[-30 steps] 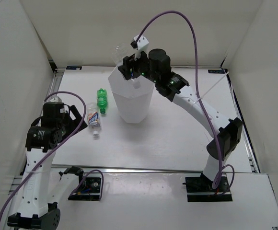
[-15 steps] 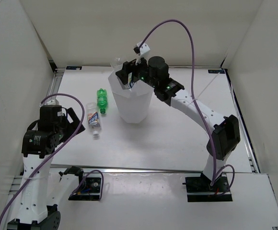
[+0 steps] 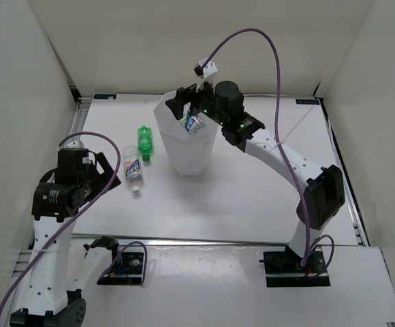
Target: Put the plastic bottles in the bin
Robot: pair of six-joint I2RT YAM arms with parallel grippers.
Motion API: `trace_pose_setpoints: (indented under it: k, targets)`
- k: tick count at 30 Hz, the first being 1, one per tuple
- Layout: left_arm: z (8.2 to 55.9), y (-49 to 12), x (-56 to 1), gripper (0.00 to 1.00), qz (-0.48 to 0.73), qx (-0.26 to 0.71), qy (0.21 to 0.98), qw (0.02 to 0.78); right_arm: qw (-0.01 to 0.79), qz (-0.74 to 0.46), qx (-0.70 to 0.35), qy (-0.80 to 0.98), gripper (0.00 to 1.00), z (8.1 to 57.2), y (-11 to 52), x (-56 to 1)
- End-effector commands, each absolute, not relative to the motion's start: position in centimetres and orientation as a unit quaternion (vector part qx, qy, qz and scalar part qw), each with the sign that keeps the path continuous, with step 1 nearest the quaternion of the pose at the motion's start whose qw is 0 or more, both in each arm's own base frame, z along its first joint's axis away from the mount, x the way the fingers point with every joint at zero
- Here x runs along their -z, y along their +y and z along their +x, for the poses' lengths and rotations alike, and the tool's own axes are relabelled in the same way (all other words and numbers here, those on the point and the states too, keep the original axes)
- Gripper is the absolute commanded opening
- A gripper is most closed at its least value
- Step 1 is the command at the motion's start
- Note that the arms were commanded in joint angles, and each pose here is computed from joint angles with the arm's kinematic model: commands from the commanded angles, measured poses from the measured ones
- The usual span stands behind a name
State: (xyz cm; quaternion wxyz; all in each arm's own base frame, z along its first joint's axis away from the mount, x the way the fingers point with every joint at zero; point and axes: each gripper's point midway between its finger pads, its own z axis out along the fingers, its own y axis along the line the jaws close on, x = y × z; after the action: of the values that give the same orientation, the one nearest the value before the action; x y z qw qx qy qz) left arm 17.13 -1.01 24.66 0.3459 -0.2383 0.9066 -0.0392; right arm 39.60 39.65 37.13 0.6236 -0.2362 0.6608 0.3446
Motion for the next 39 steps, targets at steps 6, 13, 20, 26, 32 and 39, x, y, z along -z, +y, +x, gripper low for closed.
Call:
trace_pose_setpoints:
  k: [6, 13, 20, 26, 32, 39]
  targets:
    - [17.7, -0.8, -24.7, 0.99, -0.243, 0.031, 0.906, 0.346, 0.658, -0.319, -0.249, 0.635, 1.00, 41.8, 38.5, -40.1]
    - [17.8, -1.0, -25.1, 0.99, -0.241, 0.037, 0.905, 0.350, 0.608, -0.346, -0.214, 0.682, 1.00, 43.6, 38.1, -35.6]
    - [17.7, -0.9, -24.7, 0.99, -0.241, 0.035, 0.906, 0.345, 0.581, -0.348, -0.238, 0.696, 1.00, 43.1, 40.0, -35.0]
    - [19.0, -0.7, -24.7, 0.99, -0.251, 0.030, 0.901, 0.353, 0.611, -0.283, -0.238, 0.700, 1.00, 41.0, 38.2, -40.0]
    - [24.2, -2.2, -24.6, 0.99, -0.298, 0.074, 0.880, 0.362, 0.640, -0.229, -0.241, 0.693, 1.00, 36.8, 33.2, -45.3]
    - [28.5, -2.7, -16.9, 0.99, -0.358, 0.072, 0.903, 0.226, 0.654, -0.246, -0.262, 0.665, 1.00, 30.8, 28.8, -50.1]
